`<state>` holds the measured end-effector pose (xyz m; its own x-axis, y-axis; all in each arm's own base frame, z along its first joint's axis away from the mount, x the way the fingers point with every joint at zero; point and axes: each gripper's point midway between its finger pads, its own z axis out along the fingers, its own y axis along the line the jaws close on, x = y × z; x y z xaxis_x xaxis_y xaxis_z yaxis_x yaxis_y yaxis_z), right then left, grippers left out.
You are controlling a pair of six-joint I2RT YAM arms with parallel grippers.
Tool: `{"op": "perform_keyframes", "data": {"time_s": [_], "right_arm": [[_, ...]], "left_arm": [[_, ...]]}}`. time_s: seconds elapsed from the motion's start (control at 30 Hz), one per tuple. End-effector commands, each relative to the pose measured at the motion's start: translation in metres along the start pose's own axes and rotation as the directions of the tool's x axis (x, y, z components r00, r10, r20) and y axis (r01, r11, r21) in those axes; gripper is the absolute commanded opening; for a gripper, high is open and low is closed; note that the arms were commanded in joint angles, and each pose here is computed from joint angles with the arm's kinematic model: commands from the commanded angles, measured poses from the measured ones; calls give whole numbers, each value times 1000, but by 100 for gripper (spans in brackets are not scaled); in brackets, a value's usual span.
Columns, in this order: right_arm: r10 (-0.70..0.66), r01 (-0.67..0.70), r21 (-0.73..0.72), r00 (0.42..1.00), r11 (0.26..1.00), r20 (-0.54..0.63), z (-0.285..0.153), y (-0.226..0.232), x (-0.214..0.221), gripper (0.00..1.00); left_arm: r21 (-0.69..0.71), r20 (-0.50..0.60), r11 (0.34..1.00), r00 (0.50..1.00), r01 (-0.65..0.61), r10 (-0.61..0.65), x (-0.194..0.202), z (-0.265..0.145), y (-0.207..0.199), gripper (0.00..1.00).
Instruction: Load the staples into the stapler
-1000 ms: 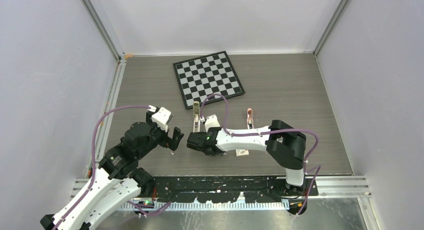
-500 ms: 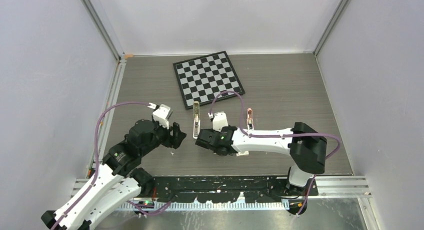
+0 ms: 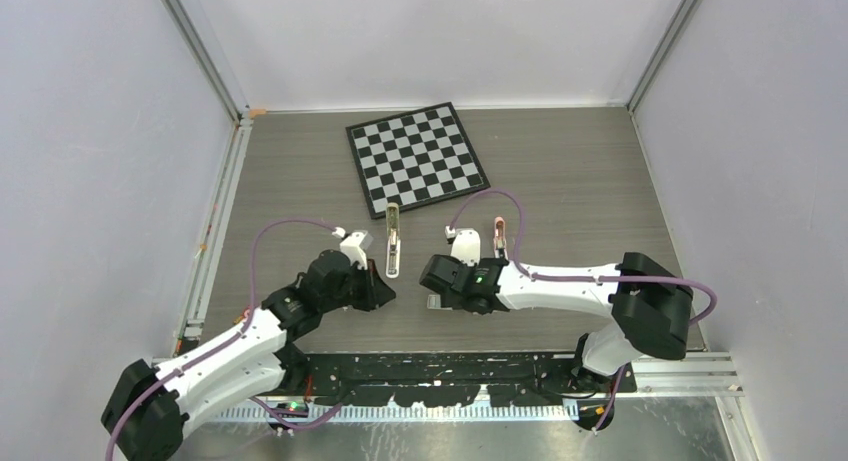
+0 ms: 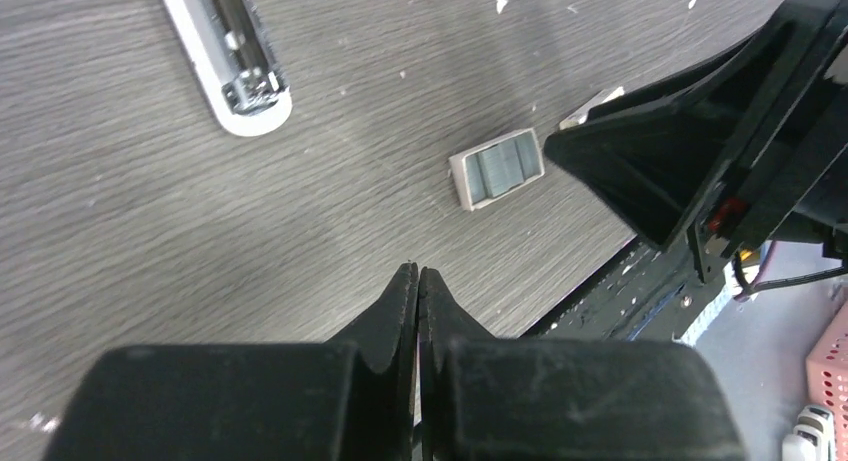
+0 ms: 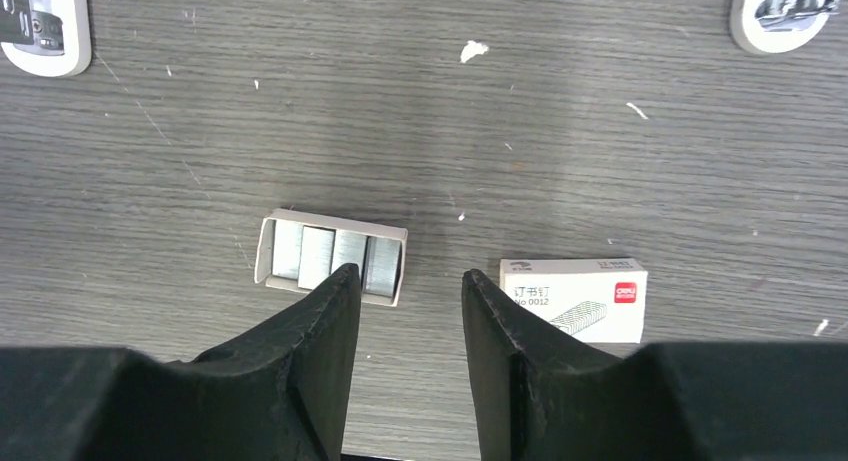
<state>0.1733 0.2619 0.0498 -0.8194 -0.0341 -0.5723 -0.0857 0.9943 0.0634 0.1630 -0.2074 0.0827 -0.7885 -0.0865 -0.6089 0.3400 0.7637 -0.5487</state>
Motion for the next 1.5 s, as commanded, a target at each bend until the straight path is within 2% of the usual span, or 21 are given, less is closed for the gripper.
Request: {"op": "perform_keyframes", "data": {"time_s": [0.0, 0.2, 0.33, 0.77, 1.17, 1.37, 1.47], "right_arm": [[93, -91, -97, 995, 991, 23, -4, 17, -12, 45], [109, -108, -74, 994, 991, 9, 6, 1, -10, 31], [116, -114, -68, 993, 991, 20, 5, -7, -12, 27], [67, -68, -45, 997, 997, -31, 19, -11, -1, 27], [68, -71, -98, 997, 993, -32, 21, -5, -2, 27], [59, -59, -70, 998, 996, 6, 11, -18, -14, 31], [48, -45, -123, 999, 991, 19, 1, -13, -19, 33]], "left_arm": [[105, 164, 994, 986, 2, -19, -31, 15, -25, 0], [30, 145, 998, 988, -53, 48, -13, 38, -18, 0], [2, 132, 998, 990, -59, 58, -7, 50, -17, 0], [-3, 63, 997, 995, -77, 77, 16, 84, -28, 0], [74, 78, 993, 994, -87, 81, 34, 78, -63, 0], [38, 69, 996, 995, -76, 73, 42, 85, -53, 0], [12, 85, 999, 995, -52, 51, 42, 83, -45, 0]]}}
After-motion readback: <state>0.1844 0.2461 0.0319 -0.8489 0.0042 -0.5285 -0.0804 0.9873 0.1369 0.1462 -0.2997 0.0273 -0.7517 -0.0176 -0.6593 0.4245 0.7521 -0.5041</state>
